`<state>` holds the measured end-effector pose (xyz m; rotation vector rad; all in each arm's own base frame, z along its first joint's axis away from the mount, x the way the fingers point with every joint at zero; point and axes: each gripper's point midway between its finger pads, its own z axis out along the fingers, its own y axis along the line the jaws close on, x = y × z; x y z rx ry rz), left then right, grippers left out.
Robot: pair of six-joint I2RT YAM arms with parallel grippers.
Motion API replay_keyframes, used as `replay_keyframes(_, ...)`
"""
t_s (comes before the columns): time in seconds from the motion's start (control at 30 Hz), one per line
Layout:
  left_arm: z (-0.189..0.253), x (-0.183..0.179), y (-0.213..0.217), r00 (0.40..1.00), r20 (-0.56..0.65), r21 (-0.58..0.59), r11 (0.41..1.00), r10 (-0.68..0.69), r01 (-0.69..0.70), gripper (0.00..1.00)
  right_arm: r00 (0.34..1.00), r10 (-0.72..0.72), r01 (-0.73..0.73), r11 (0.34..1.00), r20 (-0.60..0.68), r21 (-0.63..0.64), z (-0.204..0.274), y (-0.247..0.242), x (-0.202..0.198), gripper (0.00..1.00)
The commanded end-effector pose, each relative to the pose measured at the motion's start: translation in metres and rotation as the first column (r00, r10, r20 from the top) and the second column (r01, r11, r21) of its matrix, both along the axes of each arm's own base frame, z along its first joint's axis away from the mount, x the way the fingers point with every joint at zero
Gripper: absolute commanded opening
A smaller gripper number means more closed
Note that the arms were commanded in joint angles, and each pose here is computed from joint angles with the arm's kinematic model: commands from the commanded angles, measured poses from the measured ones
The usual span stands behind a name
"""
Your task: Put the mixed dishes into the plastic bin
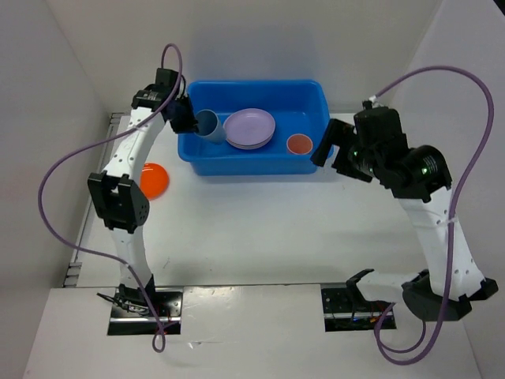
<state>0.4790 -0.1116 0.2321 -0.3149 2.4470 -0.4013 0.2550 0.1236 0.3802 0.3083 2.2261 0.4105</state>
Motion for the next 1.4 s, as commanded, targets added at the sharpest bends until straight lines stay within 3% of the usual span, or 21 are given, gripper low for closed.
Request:
replay_keyframes(0.0,0.010,0.025,0.002,0.998,0.064,0.052,0.998,0.023,-0.026,0.00,0.997,-0.055,0.053,0.998,-0.062,-0.032,-0.033,-0.012,-0.012,1.00)
replay_keyframes(0.23,-0.061,0.044,-0.017,0.997,-0.078,0.145,0.989,-0.003,0.015,0.00,0.993,-0.053,0.051,0.998,-0.104,-0.027,-0.061,-0.009,-0.013,1.00)
replay_keyframes(0.4,-0.078,0.043,-0.023,0.993,-0.120,0.181,0.983,-0.014,0.035,0.00,0.994,-0.049,0.047,0.999,-0.097,-0.023,-0.059,-0.008,-0.009,1.00)
replay_keyframes(0.5,-0.077,0.046,-0.021,0.994,-0.106,0.188,0.982,-0.007,0.027,0.06,0.994,-0.049,0.047,0.999,-0.097,-0.023,-0.060,-0.006,-0.006,1.00)
replay_keyframes(0.53,-0.081,0.047,-0.019,0.994,-0.112,0.200,0.980,0.001,0.021,0.16,0.994,-0.049,0.047,0.999,-0.097,-0.023,-0.060,-0.006,-0.006,1.00)
replay_keyframes(0.77,-0.067,0.049,-0.016,0.994,-0.107,0.224,0.974,-0.015,0.039,0.48,0.995,-0.040,0.039,0.999,-0.094,-0.013,-0.061,-0.006,-0.009,1.00)
replay_keyframes(0.8,-0.064,0.050,-0.019,0.995,-0.102,0.212,0.976,-0.023,0.044,0.59,0.995,-0.040,0.039,0.999,-0.094,-0.013,-0.061,-0.006,-0.009,1.00)
replay_keyframes(0.93,-0.004,0.050,-0.024,0.999,0.024,0.194,0.980,-0.043,0.037,0.68,0.995,-0.025,0.025,1.000,-0.099,0.000,-0.064,-0.003,-0.011,1.00)
replay_keyframes(1.03,0.053,0.037,-0.021,0.989,0.142,0.183,0.983,-0.036,0.009,0.69,0.995,-0.007,0.009,1.000,-0.095,0.019,-0.063,0.001,-0.013,1.00)
replay_keyframes(1.13,0.130,0.006,0.017,0.958,0.274,0.135,0.983,0.079,-0.120,0.69,0.996,0.014,-0.012,1.000,-0.091,0.028,-0.060,0.003,-0.016,1.00)
replay_keyframes(1.17,0.173,-0.017,0.031,0.925,0.360,0.111,0.979,0.120,-0.170,0.69,0.997,0.020,-0.018,0.999,-0.080,0.027,-0.059,0.003,-0.014,1.00)
replay_keyframes(1.27,0.232,-0.067,0.068,0.855,0.475,0.073,0.959,0.209,-0.275,0.69,0.996,0.044,-0.042,0.999,-0.077,0.018,-0.063,0.006,-0.012,1.00)
replay_keyframes(1.37,0.236,-0.108,0.083,0.846,0.479,0.049,0.954,0.236,-0.294,0.75,0.994,0.074,-0.072,0.997,-0.081,0.027,-0.069,0.012,-0.011,1.00)
